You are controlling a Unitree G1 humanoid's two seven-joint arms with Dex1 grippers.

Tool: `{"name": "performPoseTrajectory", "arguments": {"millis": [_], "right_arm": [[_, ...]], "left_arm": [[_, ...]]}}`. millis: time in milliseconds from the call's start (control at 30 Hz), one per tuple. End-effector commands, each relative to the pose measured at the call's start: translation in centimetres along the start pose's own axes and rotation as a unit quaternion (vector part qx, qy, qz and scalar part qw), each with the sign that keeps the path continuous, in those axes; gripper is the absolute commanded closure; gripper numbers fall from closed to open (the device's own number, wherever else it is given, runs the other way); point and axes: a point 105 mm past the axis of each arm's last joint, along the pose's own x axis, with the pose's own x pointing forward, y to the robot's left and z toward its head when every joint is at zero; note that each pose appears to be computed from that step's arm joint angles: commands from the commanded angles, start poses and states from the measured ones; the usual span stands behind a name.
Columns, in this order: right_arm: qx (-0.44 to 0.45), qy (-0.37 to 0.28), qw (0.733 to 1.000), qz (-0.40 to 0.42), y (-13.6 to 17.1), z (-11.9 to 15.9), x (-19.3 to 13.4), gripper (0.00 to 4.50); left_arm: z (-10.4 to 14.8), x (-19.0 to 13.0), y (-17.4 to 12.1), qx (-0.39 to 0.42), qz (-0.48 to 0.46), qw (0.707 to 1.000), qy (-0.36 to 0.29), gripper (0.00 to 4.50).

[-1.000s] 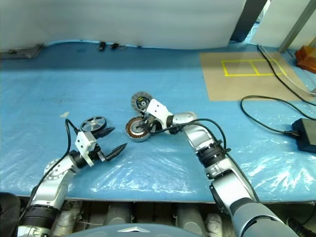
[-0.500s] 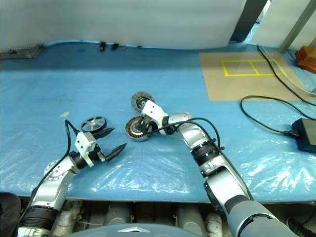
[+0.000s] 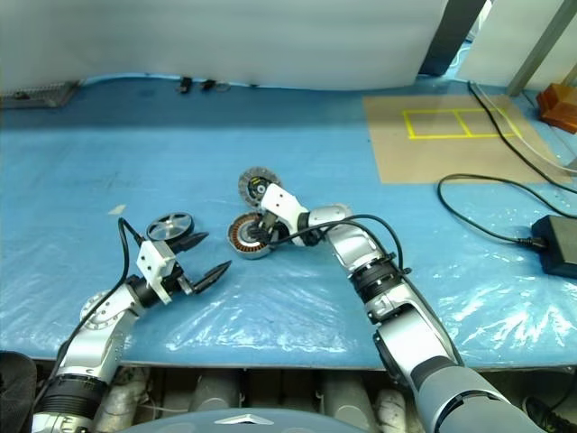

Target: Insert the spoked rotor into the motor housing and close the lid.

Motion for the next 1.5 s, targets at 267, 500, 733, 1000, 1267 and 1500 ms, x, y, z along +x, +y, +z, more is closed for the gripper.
{"name": "performPoseTrajectory", "arguments": {"millis": [267,500,733,1000,1267,1500], "right_arm": [[-0.008,-0.003,1.0,0.002,0.2,-0.1,0.1,3.87],[0.025,-0.061,0.998,0.002,0.2,1.4,0.0,1.86],[0.067,-0.114,0.991,0.009,0.7,3.0,0.0,1.93],[0.065,-0.079,0.995,-0.005,1.3,0.9,0.9,4.46],[0.055,-0.042,0.997,-0.032,0.8,-0.7,1.4,4.46],[0.068,-0.031,0.995,-0.06,-0.2,-1.1,1.6,4.46]], "left_arm": [[0.6,0.1,0.2,0.014,0.002,1.0,-0.011,0.0],[0.7,0.3,0.2,0.014,0.002,1.0,-0.012,0.0],[0.6,0.3,0.2,0.014,-0.001,1.0,-0.006,0.0],[0.6,0.4,0.0,0.013,-0.003,1.0,-0.005,0.0],[0.6,0.5,0.1,0.013,-0.004,1.0,-0.006,0.0],[0.7,0.8,0.0,0.013,-0.007,1.0,-0.007,0.0]]}}
